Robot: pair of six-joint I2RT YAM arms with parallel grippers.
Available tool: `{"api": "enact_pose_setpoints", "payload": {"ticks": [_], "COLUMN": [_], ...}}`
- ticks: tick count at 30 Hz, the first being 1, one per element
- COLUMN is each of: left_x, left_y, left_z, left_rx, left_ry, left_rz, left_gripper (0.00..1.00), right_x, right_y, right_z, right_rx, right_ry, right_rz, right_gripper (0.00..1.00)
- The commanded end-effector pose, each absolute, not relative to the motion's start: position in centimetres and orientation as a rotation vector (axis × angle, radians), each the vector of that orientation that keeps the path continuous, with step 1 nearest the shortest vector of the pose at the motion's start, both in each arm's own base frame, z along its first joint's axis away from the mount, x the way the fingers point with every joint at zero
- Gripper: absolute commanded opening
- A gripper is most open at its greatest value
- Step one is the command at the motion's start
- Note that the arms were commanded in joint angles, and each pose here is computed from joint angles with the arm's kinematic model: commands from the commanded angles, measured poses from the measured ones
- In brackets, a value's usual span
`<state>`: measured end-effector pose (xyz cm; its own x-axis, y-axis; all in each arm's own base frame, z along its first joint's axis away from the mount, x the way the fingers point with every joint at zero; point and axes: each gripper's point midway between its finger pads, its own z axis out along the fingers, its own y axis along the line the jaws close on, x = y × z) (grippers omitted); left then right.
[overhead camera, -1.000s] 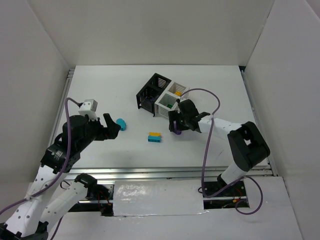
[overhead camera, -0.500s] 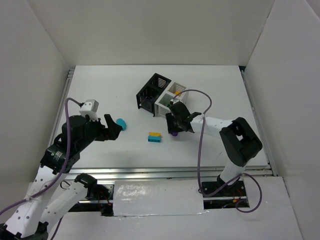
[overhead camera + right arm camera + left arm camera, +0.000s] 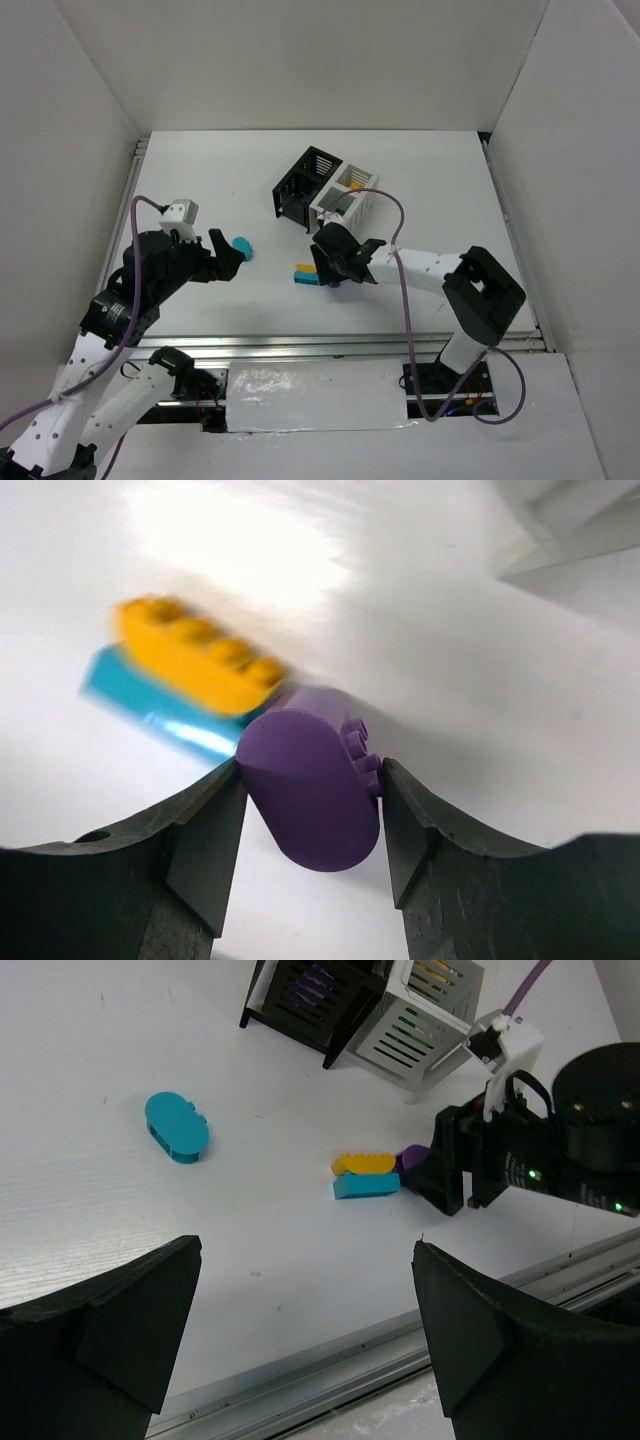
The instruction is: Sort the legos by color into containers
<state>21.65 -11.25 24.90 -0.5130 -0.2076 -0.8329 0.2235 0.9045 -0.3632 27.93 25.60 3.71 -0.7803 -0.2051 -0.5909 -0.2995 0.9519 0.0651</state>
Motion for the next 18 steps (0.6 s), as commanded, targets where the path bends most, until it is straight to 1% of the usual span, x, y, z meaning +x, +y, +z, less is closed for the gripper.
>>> {"api": "enact_pose_setpoints", "payload": {"ticks": [1, 6, 9, 11, 13, 14, 16, 17, 18], "left_x": [22.2, 22.1, 22.0, 21.9, 21.8, 21.8, 21.8, 21.9, 21.8], "left_y": [-10.7, -8.3, -6.9, -6.5, -6.4, -6.3, -6.2, -6.2, -6.2], "left_z": [26.3, 26.6, 26.9, 27.0, 27.1, 27.0, 26.8, 26.7, 26.8], "left_rx": [-0.02, -0.15, -0.23, -0.256, -0.257, -0.262, -0.267, -0.267, -0.27], "left_ry": [1.975, 1.949, 1.918, 1.909, 1.901, 1.906, 1.913, 1.917, 1.913], "left_rz": [-0.51, -0.416, -0.367, -0.355, -0.36, -0.353, -0.344, -0.341, -0.342], "left_gripper": [1.0, 1.0, 0.99, 1.0, 0.99, 1.0, 1.0, 1.0, 0.99], "right_x": [26.9, 27.1, 28.6, 31.0, 33.3, 35.6, 38.0, 40.3, 41.4], "right_y": [28.1, 30.3, 32.0, 33.2, 33.9, 34.6, 34.9, 34.8, 34.9], "right_z": [9.8, 18.0, 22.1, 24.3, 25.4, 26.1, 26.6, 26.7, 26.8], "right_rx": [-0.325, -0.323, -0.352, -0.378, -0.395, -0.381, -0.377, -0.339, -0.333], "right_ry": [2.383, 2.21, 2.122, 2.075, 2.051, 2.049, 2.034, 2.033, 2.035], "right_rz": [0.397, 0.598, 0.636, 0.581, 0.531, 0.505, 0.448, 0.396, 0.38], "right_gripper": [0.21, 0.21, 0.22, 0.22, 0.22, 0.21, 0.22, 0.22, 0.22]}}
